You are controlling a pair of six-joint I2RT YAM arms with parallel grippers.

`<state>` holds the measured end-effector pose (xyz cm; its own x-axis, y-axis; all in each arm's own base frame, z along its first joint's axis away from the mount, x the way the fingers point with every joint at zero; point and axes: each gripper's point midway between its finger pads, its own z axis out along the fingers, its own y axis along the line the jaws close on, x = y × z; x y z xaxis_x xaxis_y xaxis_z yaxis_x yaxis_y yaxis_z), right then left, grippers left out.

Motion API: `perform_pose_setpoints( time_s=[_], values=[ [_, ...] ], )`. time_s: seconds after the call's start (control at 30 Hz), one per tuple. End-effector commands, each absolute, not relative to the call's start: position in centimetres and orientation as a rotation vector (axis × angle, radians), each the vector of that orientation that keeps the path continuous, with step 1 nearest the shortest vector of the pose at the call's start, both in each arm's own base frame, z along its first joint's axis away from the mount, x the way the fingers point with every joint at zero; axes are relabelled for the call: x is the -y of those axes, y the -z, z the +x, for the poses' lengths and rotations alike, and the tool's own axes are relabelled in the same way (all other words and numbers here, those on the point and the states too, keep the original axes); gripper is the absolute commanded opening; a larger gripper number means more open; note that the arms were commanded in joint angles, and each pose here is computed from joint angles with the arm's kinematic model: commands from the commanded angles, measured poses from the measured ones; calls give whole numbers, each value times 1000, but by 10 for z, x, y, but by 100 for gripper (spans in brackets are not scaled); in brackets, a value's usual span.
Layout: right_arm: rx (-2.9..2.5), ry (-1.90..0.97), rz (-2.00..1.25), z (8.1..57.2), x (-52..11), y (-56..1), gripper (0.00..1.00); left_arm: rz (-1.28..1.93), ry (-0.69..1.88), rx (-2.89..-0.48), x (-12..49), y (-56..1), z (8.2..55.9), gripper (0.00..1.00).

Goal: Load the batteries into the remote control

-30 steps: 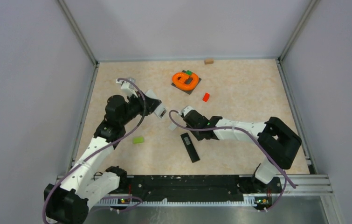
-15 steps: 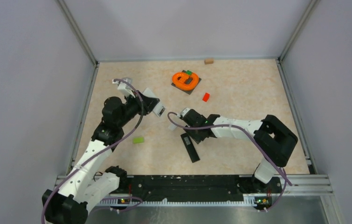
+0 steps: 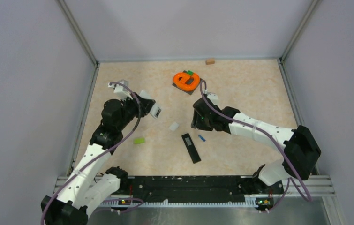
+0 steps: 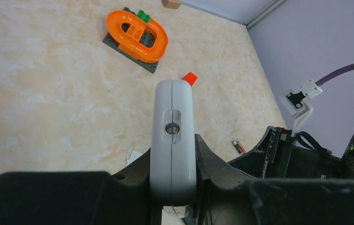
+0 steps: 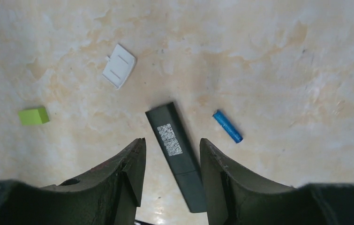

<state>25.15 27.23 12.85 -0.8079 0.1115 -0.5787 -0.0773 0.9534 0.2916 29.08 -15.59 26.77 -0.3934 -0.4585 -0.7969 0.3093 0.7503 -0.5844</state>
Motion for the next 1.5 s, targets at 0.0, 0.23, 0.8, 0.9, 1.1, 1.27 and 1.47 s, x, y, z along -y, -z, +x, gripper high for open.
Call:
perform_pose_setpoints(
  time_s=[0.0,0.23,0.8,0.9,1.1,1.27,1.47],
  values=[
    [-2544,-606,537,239,-290,-112,47,-133,834,-1780,154,-277,288,0],
    [-2537,-773,888,229,-303,-88,47,-116,857,-1778,156,-276,284,0],
    [-2488,-502,1264,238,-247,-35,60,-110,873,-1804,160,-263,285,0],
    [-2487,-485,1280,242,-244,-31,59,-124,825,-1798,153,-265,287,0],
    [-2494,-474,1308,245,-241,-25,57,-149,794,-1789,147,-265,287,0],
    [-2488,-454,1339,244,-234,-18,53,-151,788,-1807,147,-260,288,0],
    [-2534,-330,1312,237,-223,-10,38,-148,791,-1800,147,-262,288,0]
  ],
)
